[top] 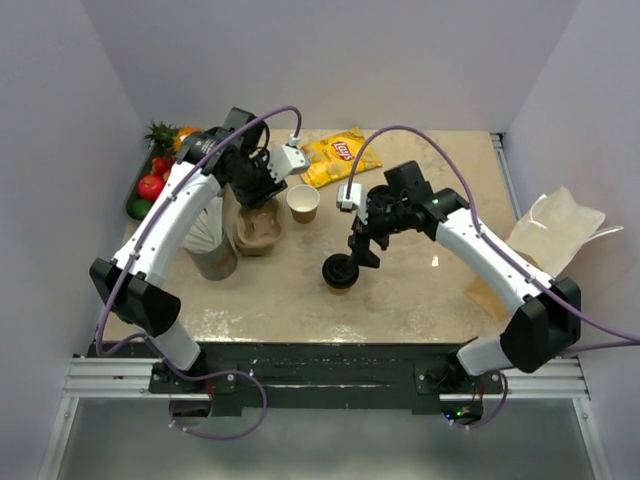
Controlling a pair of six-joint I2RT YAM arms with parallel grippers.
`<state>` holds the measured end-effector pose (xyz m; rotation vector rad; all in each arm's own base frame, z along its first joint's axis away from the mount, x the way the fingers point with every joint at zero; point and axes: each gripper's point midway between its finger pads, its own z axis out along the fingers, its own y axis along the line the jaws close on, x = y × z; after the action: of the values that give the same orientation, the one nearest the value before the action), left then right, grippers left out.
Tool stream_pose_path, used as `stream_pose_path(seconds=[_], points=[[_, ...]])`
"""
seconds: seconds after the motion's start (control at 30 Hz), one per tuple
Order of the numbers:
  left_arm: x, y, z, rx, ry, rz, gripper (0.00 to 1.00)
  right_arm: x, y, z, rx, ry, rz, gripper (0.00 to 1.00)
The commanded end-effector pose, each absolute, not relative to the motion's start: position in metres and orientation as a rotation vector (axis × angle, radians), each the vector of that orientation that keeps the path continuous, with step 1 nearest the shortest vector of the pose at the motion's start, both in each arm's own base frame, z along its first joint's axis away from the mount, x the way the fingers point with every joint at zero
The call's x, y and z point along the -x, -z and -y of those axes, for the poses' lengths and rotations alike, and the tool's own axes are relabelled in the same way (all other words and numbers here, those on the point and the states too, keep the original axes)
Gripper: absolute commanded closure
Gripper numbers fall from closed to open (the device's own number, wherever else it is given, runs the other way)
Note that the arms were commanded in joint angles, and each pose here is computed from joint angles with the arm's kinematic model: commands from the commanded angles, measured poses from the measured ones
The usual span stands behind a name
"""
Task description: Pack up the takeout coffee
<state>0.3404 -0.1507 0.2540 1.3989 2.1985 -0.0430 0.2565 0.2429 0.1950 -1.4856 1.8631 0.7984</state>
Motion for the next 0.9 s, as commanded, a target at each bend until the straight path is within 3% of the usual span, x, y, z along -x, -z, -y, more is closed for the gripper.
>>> stream_pose_path(seconds=[0.0,0.2,0.43,0.57,0.87], points=[[-0.343,-0.255,0.149,-1.303,0.03,-2.196,0.6,-0.258,-0.208,-0.259,1.692,-0.566,-1.516,0.01],[-0.345,-0.246,0.151,-1.197,0.076,-2.262,0.6,-0.198,-0.212,-0.286,1.902,-0.561,-1.155,0.11],[-0.353,-0.24,0.139,-1.082,0.05,-2.32,0.61,-0.12,-0.141,-0.281,2.312,-0.647,-0.887,0.34],[-0.348,-0.246,0.134,-1.065,0.056,-2.319,0.61,-0.124,-0.103,-0.278,2.435,-0.568,-0.802,0.56],[-0.34,-0.245,0.132,-1.069,0.066,-2.328,0.61,-0.169,-0.071,-0.297,2.407,-0.304,-0.832,0.73]])
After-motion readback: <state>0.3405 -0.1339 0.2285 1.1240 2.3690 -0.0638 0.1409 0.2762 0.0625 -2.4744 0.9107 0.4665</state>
